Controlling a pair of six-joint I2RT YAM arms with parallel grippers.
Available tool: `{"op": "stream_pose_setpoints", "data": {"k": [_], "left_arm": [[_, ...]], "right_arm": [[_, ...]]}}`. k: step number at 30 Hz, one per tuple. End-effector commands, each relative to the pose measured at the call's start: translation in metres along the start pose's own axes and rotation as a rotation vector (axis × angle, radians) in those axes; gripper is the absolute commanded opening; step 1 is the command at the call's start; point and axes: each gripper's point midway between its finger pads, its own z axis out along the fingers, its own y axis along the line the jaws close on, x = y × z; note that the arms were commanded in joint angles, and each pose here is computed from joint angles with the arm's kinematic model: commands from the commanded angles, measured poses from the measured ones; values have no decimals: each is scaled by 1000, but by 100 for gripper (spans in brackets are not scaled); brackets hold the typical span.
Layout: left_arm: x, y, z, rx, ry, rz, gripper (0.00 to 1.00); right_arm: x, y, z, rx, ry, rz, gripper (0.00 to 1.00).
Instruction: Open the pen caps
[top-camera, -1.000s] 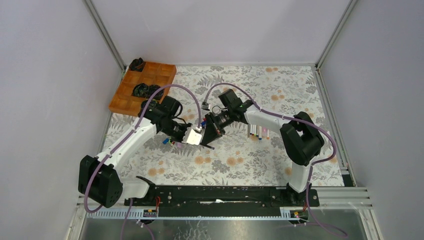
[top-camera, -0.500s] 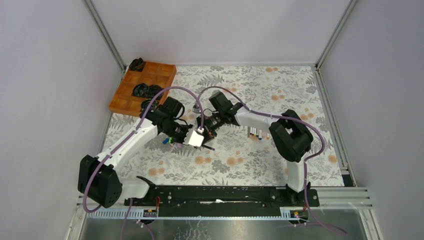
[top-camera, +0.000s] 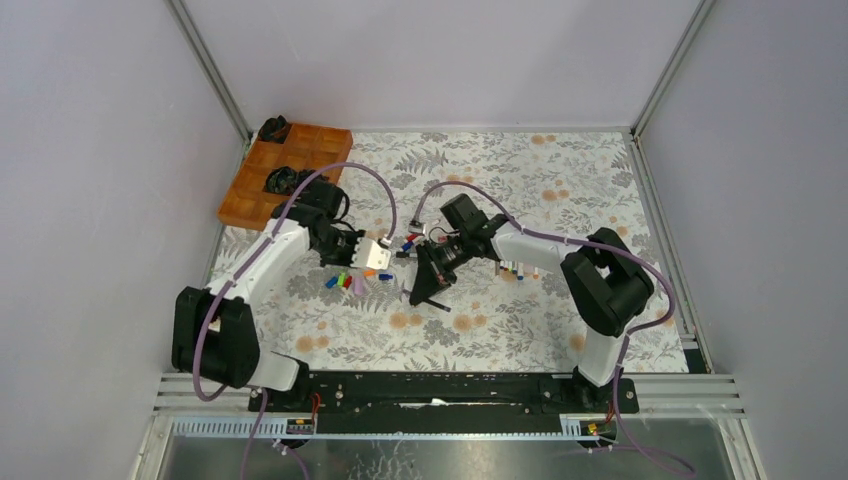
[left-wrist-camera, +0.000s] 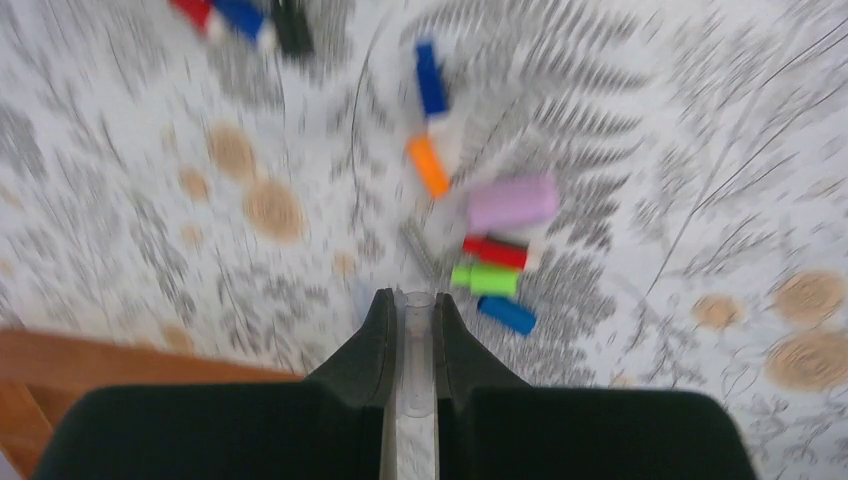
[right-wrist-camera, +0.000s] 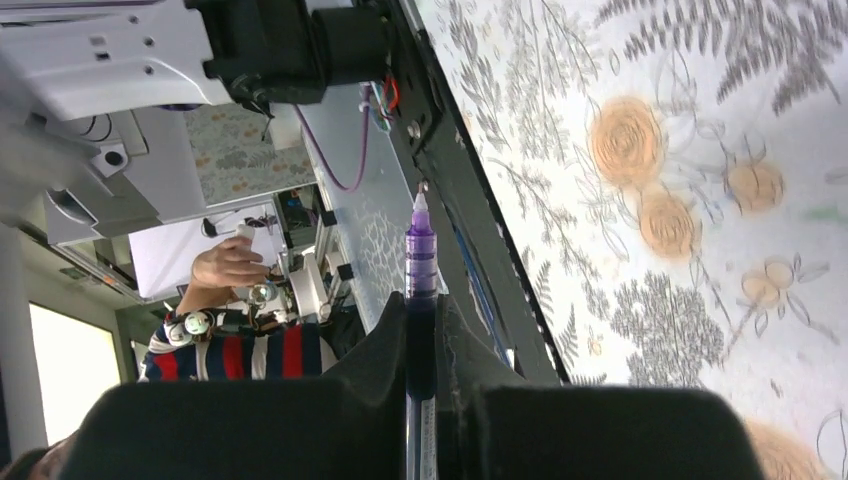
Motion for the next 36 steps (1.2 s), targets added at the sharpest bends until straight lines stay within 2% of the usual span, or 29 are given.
{"op": "stream_pose_setpoints", "data": {"k": [1, 4, 6, 10, 12, 16, 23, 28, 32, 35, 36], "left_arm": [[52, 32, -16, -109, 187, -20, 0], [58, 40, -13, -157, 196, -91, 0], [57, 43, -6, -174, 167, -160, 0], [56, 44, 12, -179, 112, -331, 0], [55, 38, 22, -157, 90, -410, 3], [56, 27, 40, -121, 61, -507, 9], [69, 25, 56, -111, 99, -650, 9], [71, 21, 61, -87, 112, -707, 10], [70, 15, 64, -64, 134, -734, 19], [70, 12, 64, -56, 149, -731, 25], [69, 11, 64, -53, 154, -731, 30]], "right_arm": [[19, 0, -18, 43, -2, 14, 0], [13, -8, -30, 81, -54, 21, 0], [-1, -24, -47, 177, -129, 30, 0], [-33, -92, -98, 601, -341, 93, 0], [-42, -118, -122, 793, -427, 106, 0], [-54, -152, -150, 1002, -564, 136, 0], [-67, -185, -176, 1191, -695, 177, 0], [-66, -203, -180, 1255, -721, 201, 0], [-63, -216, -177, 1279, -710, 231, 0], [-58, -221, -176, 1292, -703, 245, 8], [-55, -223, -176, 1297, -700, 251, 11]]}}
